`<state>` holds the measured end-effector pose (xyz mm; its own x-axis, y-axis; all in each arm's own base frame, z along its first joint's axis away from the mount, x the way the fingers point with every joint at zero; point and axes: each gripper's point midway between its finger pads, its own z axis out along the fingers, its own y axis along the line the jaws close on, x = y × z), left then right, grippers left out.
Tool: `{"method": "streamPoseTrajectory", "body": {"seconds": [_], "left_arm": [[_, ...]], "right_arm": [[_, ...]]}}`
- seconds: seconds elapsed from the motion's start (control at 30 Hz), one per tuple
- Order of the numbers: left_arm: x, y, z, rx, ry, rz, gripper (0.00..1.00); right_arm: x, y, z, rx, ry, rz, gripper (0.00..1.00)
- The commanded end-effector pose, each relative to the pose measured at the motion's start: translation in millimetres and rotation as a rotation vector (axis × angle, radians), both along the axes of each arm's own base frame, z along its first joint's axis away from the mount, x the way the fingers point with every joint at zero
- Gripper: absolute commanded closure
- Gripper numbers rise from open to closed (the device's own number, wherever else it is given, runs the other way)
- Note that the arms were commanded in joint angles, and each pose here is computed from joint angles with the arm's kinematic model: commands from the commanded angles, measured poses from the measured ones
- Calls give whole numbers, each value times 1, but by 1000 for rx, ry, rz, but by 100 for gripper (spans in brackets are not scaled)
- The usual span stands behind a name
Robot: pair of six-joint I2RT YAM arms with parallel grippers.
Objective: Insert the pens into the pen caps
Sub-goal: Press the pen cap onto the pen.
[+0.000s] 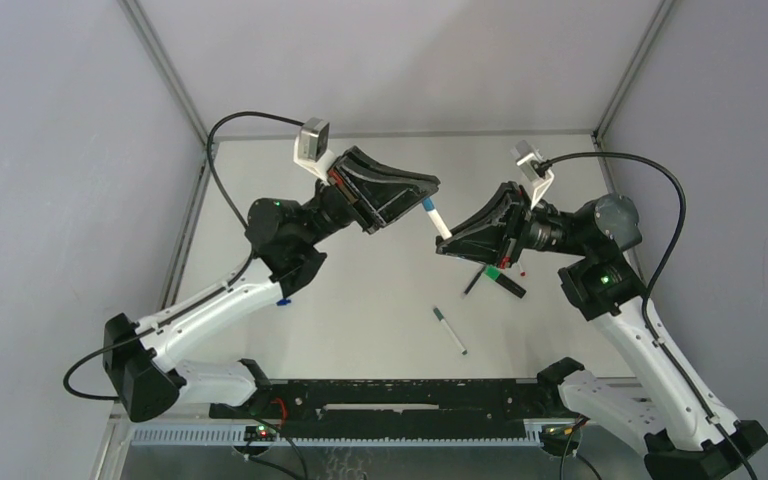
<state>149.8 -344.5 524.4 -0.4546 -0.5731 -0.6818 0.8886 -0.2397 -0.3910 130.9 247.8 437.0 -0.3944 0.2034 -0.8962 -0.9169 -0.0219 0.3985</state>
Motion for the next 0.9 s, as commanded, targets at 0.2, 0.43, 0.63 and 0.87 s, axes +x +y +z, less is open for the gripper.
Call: {"method": "streamPoseTrajectory", "body": {"seconds": [0.2,0.43,0.63,0.87], "left_arm": [[-2,-53,-90,301,119,32,100],[0,-73,-110,392,187,-1,100],[-13,-93,-106,393,164,-151,100],[-29,-91,-95,321,105,-267,100]], "right_arm": [[60,1,73,88,-14,-194,100],[110,-11,112,48,-166,-476,100],[87,3,149,209,-49,-198,100],[68,4,177,220,-164,-149,100]]}}
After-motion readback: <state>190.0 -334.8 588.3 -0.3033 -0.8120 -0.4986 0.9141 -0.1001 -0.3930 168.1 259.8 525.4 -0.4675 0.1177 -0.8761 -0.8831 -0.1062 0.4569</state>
